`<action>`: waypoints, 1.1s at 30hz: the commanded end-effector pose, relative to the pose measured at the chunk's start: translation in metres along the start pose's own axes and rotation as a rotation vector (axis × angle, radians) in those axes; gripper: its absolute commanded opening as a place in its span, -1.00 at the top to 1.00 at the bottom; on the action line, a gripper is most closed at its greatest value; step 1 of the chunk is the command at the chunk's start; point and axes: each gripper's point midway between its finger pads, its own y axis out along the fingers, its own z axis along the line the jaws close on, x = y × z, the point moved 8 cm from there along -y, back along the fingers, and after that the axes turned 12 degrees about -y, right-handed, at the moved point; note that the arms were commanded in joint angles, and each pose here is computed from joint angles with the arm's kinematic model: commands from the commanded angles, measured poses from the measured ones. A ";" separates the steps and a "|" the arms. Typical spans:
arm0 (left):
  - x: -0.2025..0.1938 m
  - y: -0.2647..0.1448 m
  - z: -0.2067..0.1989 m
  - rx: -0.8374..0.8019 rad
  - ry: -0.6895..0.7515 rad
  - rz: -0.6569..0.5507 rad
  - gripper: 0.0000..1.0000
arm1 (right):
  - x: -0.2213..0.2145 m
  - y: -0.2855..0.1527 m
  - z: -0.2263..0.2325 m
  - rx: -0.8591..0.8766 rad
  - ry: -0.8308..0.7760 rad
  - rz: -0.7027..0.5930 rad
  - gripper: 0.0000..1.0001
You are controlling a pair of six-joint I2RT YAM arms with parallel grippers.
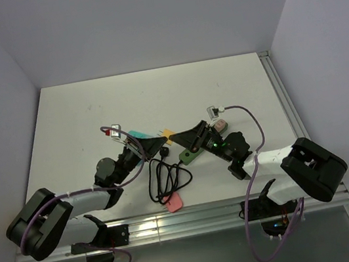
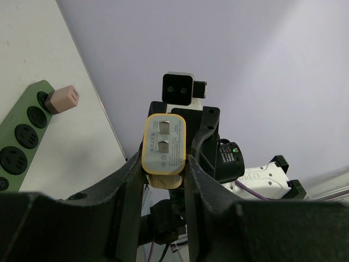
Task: Insert the plug
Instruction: Pick up the plug from the center of the board.
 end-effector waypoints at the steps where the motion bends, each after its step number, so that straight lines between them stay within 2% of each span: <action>1: 0.001 0.005 -0.039 -0.229 0.046 0.001 0.99 | 0.011 0.006 0.019 0.095 -0.050 -0.040 0.07; 6: -0.001 0.007 -0.037 -0.226 0.050 0.019 0.99 | 0.011 0.006 0.020 0.096 -0.067 -0.033 0.28; 7: -0.002 0.008 -0.040 -0.237 0.061 0.025 0.99 | 0.010 0.006 0.019 0.095 -0.064 -0.029 0.69; 9: -0.003 0.008 -0.041 -0.233 0.067 0.030 0.99 | 0.009 0.007 0.021 0.101 -0.054 -0.022 0.89; 16: -0.002 0.007 -0.042 -0.231 0.084 0.010 0.99 | 0.008 0.007 0.018 0.098 -0.043 -0.021 0.78; 20: -0.003 0.008 -0.042 -0.230 0.081 0.021 0.95 | 0.008 0.007 0.019 0.107 -0.049 -0.019 0.93; 23: -0.004 0.010 -0.043 -0.235 0.101 0.045 0.56 | 0.012 0.005 0.024 0.114 -0.075 -0.036 1.00; 24: -0.004 0.009 -0.044 -0.240 0.111 0.046 0.25 | 0.016 0.003 0.028 0.102 -0.086 -0.047 1.00; 25: -0.004 0.009 -0.043 -0.231 0.115 0.045 0.07 | 0.017 0.003 0.028 0.086 -0.104 -0.052 1.00; 26: -0.004 0.008 -0.046 -0.234 0.121 0.039 -0.39 | 0.015 0.002 0.021 0.027 -0.101 -0.028 1.00; 27: -0.003 0.008 -0.046 -0.222 0.132 0.033 -0.64 | 0.021 0.000 0.027 0.018 -0.109 -0.050 1.00; 29: -0.001 0.008 -0.043 -0.164 0.143 0.017 -0.95 | 0.023 -0.002 0.018 -0.082 -0.112 -0.056 1.00; 31: 0.002 0.008 -0.040 -0.122 0.167 -0.007 -0.99 | 0.031 -0.005 0.023 -0.108 -0.114 -0.092 1.00; 33: 0.004 0.006 -0.046 -0.120 0.184 -0.032 -0.99 | 0.036 -0.007 0.018 -0.205 -0.092 -0.081 1.00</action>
